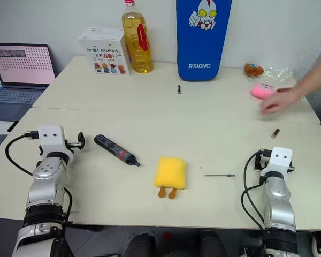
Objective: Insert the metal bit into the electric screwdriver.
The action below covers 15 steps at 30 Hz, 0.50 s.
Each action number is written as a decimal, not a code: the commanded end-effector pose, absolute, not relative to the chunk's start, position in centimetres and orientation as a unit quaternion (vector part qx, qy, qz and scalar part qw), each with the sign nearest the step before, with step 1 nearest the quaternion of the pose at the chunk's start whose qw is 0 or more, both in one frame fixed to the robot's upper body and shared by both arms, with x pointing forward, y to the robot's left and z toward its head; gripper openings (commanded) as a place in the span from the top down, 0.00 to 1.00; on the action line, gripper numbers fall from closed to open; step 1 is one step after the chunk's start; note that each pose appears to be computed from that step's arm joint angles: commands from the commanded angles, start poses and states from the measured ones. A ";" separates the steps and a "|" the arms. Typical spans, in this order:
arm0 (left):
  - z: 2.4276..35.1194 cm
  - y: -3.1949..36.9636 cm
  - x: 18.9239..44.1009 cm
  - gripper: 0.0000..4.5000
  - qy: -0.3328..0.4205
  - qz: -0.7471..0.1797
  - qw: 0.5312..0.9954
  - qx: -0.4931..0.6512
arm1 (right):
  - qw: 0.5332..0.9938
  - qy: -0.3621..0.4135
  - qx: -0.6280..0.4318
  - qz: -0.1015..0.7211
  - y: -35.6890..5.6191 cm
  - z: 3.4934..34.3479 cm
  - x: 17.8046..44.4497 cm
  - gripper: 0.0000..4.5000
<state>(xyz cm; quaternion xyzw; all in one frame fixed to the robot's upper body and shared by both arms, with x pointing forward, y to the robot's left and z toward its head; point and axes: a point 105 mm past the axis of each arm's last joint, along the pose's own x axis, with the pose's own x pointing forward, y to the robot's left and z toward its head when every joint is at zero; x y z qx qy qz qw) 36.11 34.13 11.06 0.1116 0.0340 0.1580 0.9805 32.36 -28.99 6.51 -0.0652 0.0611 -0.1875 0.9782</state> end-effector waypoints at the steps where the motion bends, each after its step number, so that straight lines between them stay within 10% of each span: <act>1: 13.4 34.6 35.9 0.00 -0.003 0.166 0.978 0.125 | 0.980 0.038 -0.088 -0.174 -29.0 8.2 32.8 0.00; 15: 19.3 27.3 35.0 0.00 -0.044 -0.092 0.986 0.131 | 0.960 -0.027 -0.267 0.084 -23.7 14.4 33.4 0.00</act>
